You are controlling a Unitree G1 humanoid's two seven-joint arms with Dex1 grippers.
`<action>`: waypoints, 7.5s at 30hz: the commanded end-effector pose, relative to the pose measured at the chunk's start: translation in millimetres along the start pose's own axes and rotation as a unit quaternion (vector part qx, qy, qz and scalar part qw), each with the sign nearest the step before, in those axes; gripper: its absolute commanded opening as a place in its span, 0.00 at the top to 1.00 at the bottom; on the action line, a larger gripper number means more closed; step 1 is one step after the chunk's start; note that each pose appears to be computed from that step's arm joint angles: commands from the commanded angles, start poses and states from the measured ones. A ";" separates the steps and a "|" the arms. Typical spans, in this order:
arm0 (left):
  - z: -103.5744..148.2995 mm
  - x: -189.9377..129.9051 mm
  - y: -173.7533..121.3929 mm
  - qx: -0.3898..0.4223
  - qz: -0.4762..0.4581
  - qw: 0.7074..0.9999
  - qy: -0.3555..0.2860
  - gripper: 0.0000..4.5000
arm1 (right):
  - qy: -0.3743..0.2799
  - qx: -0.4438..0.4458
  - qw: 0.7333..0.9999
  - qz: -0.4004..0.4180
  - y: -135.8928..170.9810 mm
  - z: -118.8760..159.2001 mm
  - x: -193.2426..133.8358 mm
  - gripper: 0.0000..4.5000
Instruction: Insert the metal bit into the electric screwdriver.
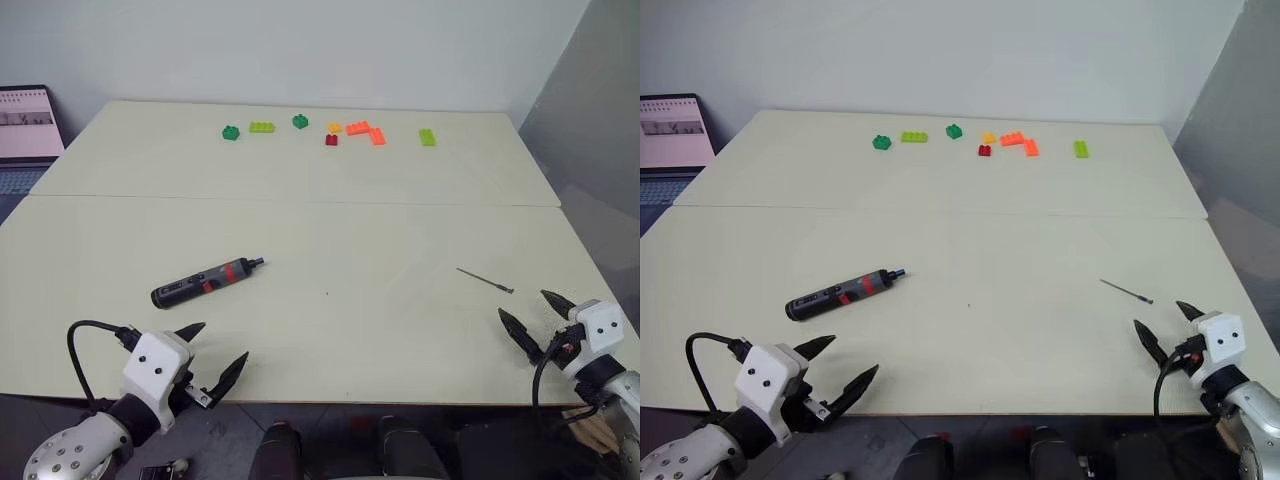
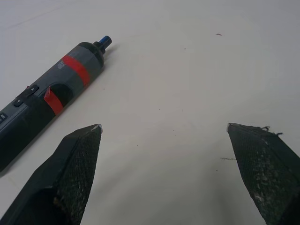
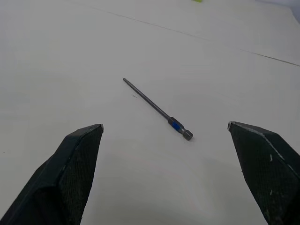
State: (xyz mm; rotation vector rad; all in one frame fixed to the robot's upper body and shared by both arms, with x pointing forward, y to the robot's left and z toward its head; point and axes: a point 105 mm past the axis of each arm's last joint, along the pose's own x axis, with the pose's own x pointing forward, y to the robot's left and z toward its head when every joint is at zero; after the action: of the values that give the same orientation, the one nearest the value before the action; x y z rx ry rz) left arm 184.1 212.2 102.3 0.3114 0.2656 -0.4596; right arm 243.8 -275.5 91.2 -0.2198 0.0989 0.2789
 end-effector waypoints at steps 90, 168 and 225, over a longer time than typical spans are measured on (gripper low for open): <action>75.5 126.4 129.4 0.278 -0.224 0.882 0.308 0.00 | -0.110 -0.140 0.832 0.526 127.4 139.4 -0.3 0.00; 90.4 149.3 84.9 0.228 -0.293 0.877 0.306 0.63 | -0.050 -0.160 0.804 0.570 109.3 127.4 -5.3 0.00; 210.1 198.9 8.2 -0.060 -0.063 0.944 -0.317 0.63 | -0.144 -0.061 0.915 0.371 91.8 190.1 4.7 0.00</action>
State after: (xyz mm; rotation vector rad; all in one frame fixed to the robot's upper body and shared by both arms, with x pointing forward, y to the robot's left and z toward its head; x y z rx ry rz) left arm 406.9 73.2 206.2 0.0400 -0.2058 -0.6168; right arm 239.5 -147.0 248.2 -0.2384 -0.0921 1.0751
